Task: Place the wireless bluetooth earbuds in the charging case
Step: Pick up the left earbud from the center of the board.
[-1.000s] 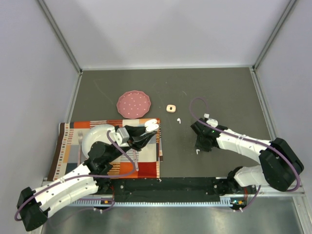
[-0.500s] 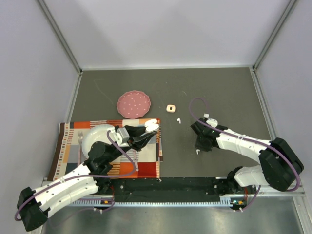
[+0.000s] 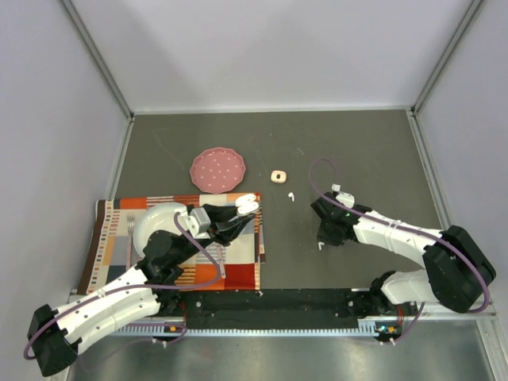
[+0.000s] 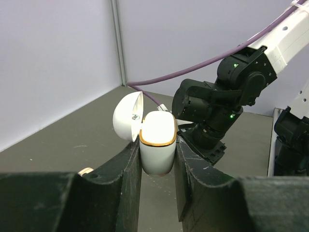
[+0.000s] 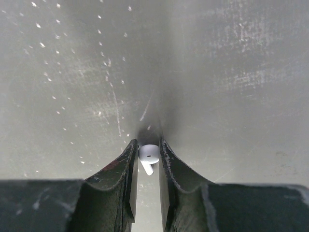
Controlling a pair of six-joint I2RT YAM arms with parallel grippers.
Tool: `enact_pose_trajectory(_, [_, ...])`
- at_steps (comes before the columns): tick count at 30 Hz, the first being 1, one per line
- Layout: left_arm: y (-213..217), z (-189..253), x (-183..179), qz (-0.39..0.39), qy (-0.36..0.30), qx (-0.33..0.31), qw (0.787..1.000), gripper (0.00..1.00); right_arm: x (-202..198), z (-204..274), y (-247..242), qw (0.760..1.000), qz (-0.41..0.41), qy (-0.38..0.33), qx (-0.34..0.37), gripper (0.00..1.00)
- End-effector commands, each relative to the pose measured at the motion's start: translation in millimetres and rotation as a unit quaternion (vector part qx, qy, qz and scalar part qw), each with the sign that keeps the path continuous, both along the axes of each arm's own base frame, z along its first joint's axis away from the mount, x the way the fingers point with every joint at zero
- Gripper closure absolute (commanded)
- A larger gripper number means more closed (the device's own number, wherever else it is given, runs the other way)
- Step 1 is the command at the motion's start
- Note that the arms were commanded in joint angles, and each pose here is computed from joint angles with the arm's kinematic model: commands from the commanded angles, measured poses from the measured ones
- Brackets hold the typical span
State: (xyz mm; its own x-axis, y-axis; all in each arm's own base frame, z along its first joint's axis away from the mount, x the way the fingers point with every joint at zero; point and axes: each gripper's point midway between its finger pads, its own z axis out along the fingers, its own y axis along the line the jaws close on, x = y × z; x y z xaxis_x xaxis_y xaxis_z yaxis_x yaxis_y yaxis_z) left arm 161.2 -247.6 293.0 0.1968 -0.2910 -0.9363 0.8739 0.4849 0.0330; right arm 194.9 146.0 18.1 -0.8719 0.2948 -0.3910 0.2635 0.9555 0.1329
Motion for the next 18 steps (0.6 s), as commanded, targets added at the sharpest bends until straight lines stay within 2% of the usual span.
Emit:
enact_pose_trajectory(1, [3, 17, -1, 0.003, -0.016, -0.024, 1.0, 1.0, 14, 16, 14, 0.998, -0.002, -0.046, 0.042, 0.93])
enact_pose_trajectory(2, [3, 17, -1, 0.004, -0.016, -0.024, 1.0, 1.0, 14, 17, 13, 0.998, -0.002, -0.049, 0.044, 0.94])
enact_pose_trajectory(3, [3, 16, -1, 0.004, -0.016, -0.024, 1.0, 1.0, 16, 23, 15, 0.997, -0.002, -0.062, 0.052, 1.0])
enact_pose_trajectory(10, [3, 18, -1, 0.004, -0.017, -0.024, 1.0, 1.0, 25, 52, 19, 0.985, -0.006, -0.136, 0.106, 1.0])
enact_pose_trajectory(18, [0, 18, 0, 0.001, -0.014, -0.023, 1.0, 1.0, 29, 70, 12, 0.973, -0.015, -0.195, 0.125, 1.0])
